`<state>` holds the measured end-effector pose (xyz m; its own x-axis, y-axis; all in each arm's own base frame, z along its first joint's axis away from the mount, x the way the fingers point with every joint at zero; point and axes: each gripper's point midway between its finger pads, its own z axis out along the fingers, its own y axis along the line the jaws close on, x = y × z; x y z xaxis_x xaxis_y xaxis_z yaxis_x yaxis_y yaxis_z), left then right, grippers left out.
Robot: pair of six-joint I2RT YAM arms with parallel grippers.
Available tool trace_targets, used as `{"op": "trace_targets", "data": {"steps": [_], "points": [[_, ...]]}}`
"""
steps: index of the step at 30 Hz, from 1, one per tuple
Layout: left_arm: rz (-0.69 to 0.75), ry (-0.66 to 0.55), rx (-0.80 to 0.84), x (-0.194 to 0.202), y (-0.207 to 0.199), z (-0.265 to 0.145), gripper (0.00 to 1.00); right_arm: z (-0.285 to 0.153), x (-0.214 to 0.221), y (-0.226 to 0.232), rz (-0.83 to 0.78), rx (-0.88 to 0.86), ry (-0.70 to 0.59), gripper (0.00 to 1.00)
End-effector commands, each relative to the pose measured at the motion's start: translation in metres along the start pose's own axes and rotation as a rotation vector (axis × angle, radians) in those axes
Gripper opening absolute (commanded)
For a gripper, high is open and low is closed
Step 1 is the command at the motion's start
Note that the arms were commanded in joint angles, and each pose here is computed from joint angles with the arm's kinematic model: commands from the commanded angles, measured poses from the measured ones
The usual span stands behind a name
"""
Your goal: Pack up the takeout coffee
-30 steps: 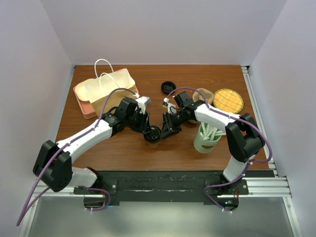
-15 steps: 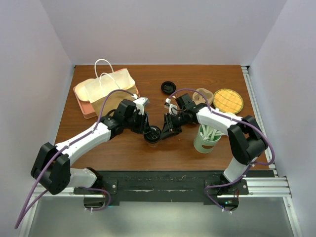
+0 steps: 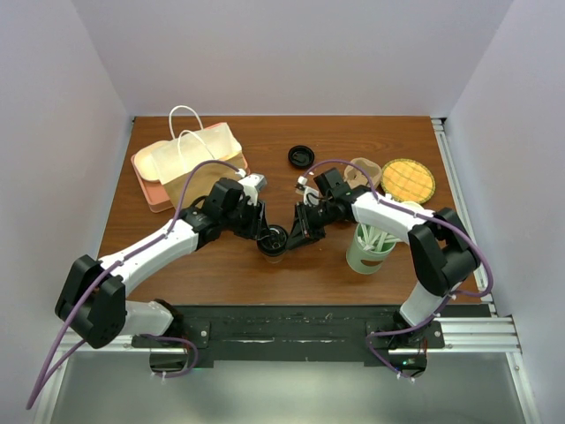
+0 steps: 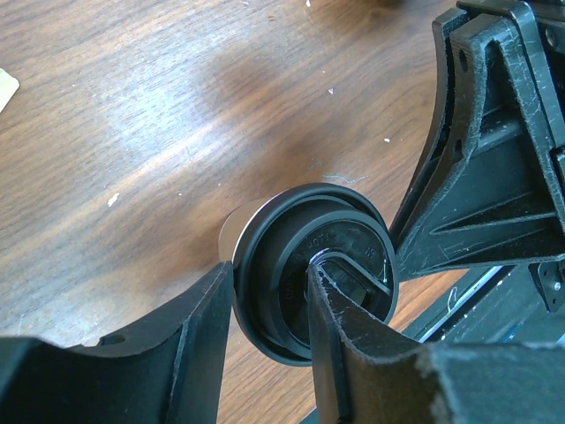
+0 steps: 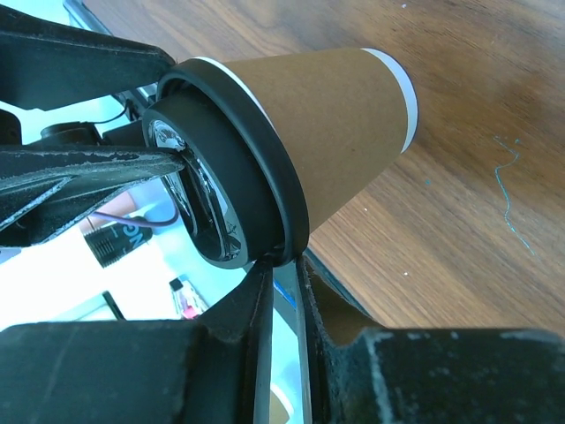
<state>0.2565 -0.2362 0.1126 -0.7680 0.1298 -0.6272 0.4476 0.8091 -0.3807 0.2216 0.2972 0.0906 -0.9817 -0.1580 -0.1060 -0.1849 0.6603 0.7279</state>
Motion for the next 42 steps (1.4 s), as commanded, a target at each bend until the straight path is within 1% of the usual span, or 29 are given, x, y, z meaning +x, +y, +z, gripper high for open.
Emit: {"op": "trace_targets", "data": {"steps": [1, 3, 4, 7, 10, 12, 18, 27, 35, 42], "points": [[-0.02, 0.178, -0.104, 0.054, 0.028, 0.002, 0.42, 0.004, 0.009, -0.075, 0.026, 0.33, -0.014, 0.16], [-0.011, 0.17, -0.097, 0.051, 0.027, 0.002, 0.42, -0.008, -0.008, -0.046, -0.016, 0.269, -0.06, 0.21], [0.001, 0.166, -0.086, 0.049, 0.025, 0.002, 0.42, -0.018, -0.024, -0.023, -0.047, 0.235, -0.092, 0.22], [0.019, 0.153, -0.079, 0.043, 0.024, 0.002, 0.42, -0.037, -0.048, 0.014, -0.096, 0.176, -0.133, 0.26], [0.025, 0.151, -0.074, 0.041, 0.022, 0.002, 0.42, -0.047, -0.059, 0.031, -0.101, 0.122, -0.163, 0.27], [0.025, 0.152, -0.068, 0.041, 0.021, 0.002, 0.43, -0.051, -0.064, 0.03, -0.091, 0.102, -0.172, 0.27], [0.028, 0.16, -0.062, 0.044, 0.021, 0.001, 0.43, -0.046, -0.069, 0.037, -0.147, 0.039, -0.142, 0.27], [0.024, 0.163, -0.052, 0.046, 0.019, 0.0, 0.43, -0.026, -0.068, 0.024, -0.148, 0.021, -0.092, 0.27], [0.027, 0.171, -0.055, 0.048, 0.019, 0.0, 0.43, -0.015, -0.059, 0.019, -0.129, -0.023, -0.062, 0.26], [0.021, 0.171, -0.052, 0.048, 0.019, 0.001, 0.43, -0.007, -0.042, 0.002, -0.107, -0.013, -0.02, 0.25]]}}
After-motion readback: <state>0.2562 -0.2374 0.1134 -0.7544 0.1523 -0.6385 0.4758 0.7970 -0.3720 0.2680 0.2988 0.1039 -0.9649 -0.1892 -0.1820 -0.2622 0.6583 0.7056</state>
